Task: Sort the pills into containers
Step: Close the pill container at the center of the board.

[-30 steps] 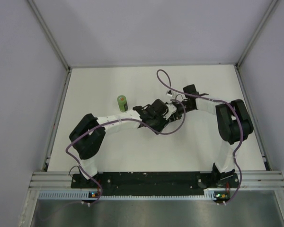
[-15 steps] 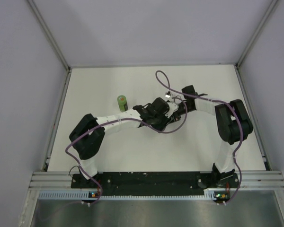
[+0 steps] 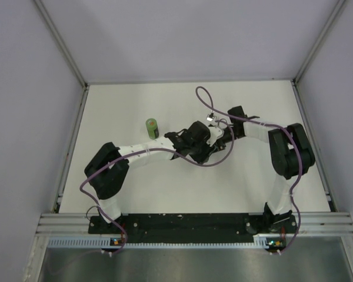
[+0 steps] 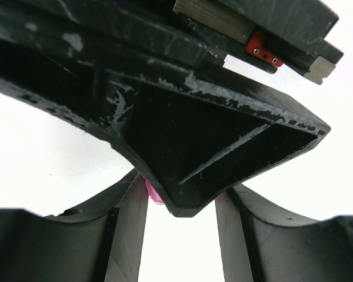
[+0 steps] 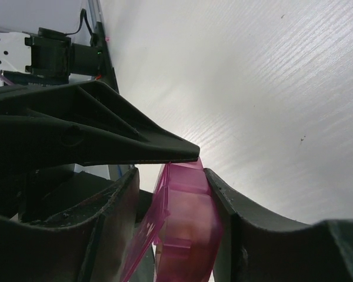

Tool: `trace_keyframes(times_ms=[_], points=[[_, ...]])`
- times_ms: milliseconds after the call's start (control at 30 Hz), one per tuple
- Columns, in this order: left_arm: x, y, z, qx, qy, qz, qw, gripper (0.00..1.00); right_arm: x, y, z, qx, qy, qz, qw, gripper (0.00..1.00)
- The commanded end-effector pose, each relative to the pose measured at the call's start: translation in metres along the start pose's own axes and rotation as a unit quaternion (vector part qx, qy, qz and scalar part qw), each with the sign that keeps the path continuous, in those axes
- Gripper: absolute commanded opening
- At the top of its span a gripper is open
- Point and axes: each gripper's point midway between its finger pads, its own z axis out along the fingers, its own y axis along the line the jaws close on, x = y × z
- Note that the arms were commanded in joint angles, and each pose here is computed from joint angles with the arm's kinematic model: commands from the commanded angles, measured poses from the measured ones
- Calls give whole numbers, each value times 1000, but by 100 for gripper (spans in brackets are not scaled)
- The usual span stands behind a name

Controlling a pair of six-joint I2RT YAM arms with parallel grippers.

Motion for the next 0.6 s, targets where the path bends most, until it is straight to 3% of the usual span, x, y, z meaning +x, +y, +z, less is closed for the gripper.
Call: trace_keyframes(times_ms=[0,567], points=[[-36,2,-9,-5,-69,6,998,0,-10,28,-7,-48,-12,-21,999,48],[-30,4,-5,-3,-61,4,998,0,-22,34,-33,-56,-47,-22,997,49]])
